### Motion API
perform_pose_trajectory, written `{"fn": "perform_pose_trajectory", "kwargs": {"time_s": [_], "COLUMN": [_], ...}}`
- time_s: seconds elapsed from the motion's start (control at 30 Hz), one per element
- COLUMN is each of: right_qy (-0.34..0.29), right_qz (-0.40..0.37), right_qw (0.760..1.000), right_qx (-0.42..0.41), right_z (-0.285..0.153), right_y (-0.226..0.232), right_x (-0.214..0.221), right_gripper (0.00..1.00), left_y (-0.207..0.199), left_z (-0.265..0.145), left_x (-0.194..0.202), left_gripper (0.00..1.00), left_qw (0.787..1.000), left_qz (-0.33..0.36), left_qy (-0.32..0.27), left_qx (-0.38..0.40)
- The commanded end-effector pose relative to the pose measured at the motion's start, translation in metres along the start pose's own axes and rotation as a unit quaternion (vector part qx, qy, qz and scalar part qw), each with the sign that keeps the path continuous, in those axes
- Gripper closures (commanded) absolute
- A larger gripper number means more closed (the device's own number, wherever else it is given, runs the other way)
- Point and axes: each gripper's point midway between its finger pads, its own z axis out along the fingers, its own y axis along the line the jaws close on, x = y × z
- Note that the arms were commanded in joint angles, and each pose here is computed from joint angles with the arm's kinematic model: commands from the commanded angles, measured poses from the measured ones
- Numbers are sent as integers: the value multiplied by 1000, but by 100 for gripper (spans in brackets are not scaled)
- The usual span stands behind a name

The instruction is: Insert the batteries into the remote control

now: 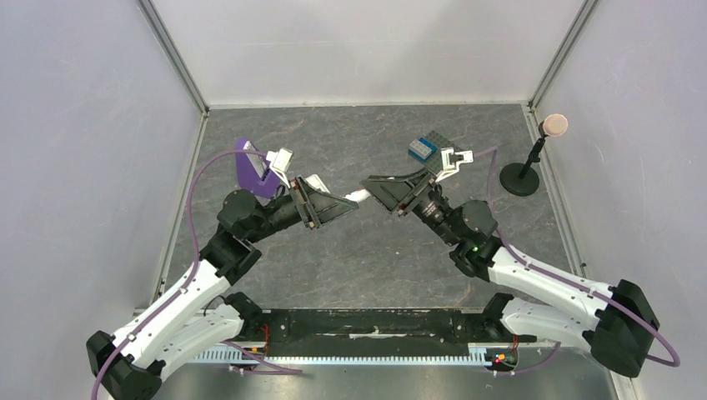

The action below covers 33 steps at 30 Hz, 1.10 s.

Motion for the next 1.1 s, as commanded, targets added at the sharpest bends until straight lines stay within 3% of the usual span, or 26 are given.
{"fn": "perform_pose_trajectory", "kwargs": {"time_s": [0.0,0.13,0.3,0.4,0.47,0.57,0.67,0.77,0.87,0.97,1.07], "right_qy": [-47,-16,23,63,75,88,112,167,267,334,398], "right_qz": [39,68,85,78,71,51,-15,-112,-196,-234,-252], "right_qw": [998,998,996,993,992,991,986,967,923,883,843], "right_qx": [-33,-2,34,54,69,92,127,158,198,230,258], "right_z": [16,26,33,35,35,33,29,23,4,-22,-44], "right_y": [32,23,14,10,5,-5,-20,-41,-75,-106,-131], "right_x": [-26,-14,1,14,18,23,25,25,31,38,50], "right_gripper": [3,19,50,61,63,68,70,72,72,74,76], "left_y": [-16,-13,-2,5,10,17,32,58,80,83,84], "left_z": [0,0,1,1,0,-2,-12,-39,-81,-107,-114], "left_x": [-8,-8,-3,-1,1,2,-1,-14,-33,-41,-41], "left_gripper": [98,98,95,82,76,56,47,38,36,34,33], "left_qw": [999,1000,1000,1000,1000,999,994,972,929,905,899], "left_qz": [-9,-6,6,15,19,33,61,106,147,173,181], "left_qy": [-16,-17,-5,1,2,3,-3,-21,-49,-55,-55], "left_qx": [27,19,-1,-14,-23,-39,-94,-208,-335,-384,-394]}}
